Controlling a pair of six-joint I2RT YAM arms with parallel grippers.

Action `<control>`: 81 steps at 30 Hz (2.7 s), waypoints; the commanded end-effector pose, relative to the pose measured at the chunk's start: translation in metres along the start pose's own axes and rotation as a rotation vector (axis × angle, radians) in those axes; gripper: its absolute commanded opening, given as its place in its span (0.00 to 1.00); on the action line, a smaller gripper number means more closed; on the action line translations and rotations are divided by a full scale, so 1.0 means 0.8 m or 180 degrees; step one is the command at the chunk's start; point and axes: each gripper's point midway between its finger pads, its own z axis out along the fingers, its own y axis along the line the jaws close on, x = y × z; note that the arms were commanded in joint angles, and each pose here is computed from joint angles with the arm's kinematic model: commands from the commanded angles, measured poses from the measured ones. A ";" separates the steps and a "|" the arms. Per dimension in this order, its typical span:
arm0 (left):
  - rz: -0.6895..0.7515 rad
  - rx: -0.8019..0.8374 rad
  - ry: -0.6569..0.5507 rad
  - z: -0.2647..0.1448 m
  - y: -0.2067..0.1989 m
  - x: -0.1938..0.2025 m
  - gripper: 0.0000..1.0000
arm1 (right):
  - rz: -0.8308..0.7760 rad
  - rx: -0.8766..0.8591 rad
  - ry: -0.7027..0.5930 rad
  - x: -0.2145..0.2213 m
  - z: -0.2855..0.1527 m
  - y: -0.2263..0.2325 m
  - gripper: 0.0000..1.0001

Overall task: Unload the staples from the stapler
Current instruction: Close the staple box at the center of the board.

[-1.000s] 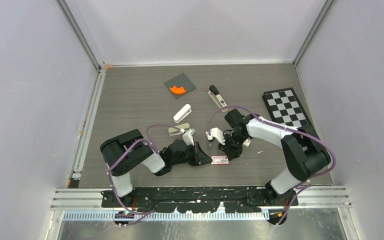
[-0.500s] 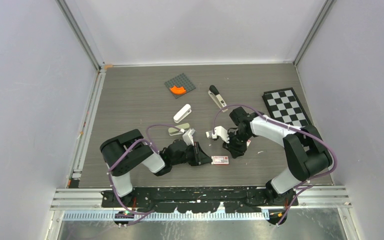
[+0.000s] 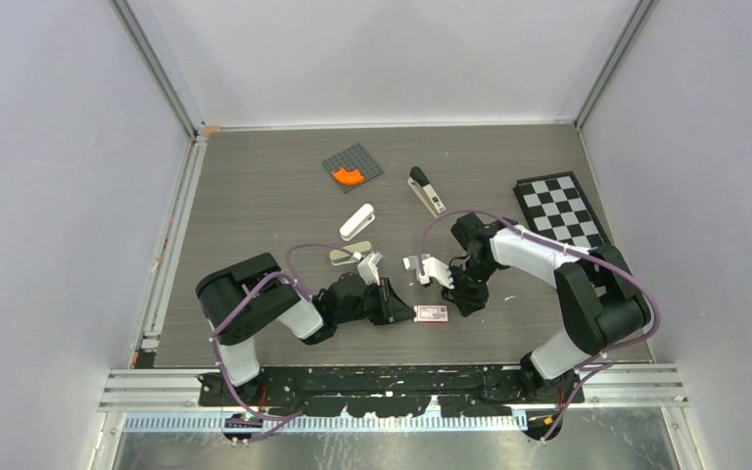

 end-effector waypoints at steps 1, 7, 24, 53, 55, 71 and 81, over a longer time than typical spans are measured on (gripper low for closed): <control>0.0049 0.0157 -0.0081 0.004 -0.017 -0.008 0.13 | -0.0200 -0.0018 -0.0110 -0.008 -0.006 0.004 0.30; 0.0047 0.0161 -0.0083 0.004 -0.017 -0.007 0.13 | -0.0267 0.0009 -0.0133 -0.010 -0.007 0.004 0.30; 0.0038 0.0195 -0.0067 0.003 -0.018 -0.005 0.13 | -0.0352 -0.0042 -0.0088 -0.017 0.005 0.007 0.19; 0.0012 0.0261 -0.0094 0.000 -0.022 -0.006 0.20 | -0.0304 0.0046 -0.0195 -0.051 0.027 0.003 0.15; 0.0002 0.0267 -0.0087 0.001 -0.022 -0.005 0.21 | -0.0301 0.0037 -0.0201 -0.051 0.027 0.003 0.15; -0.0038 0.0307 -0.0021 0.009 -0.024 -0.002 0.24 | -0.0294 0.0012 -0.0236 -0.056 0.031 0.005 0.15; -0.0034 0.0343 0.0009 0.012 -0.029 -0.002 0.24 | -0.0281 0.0055 -0.0250 -0.060 0.029 0.002 0.15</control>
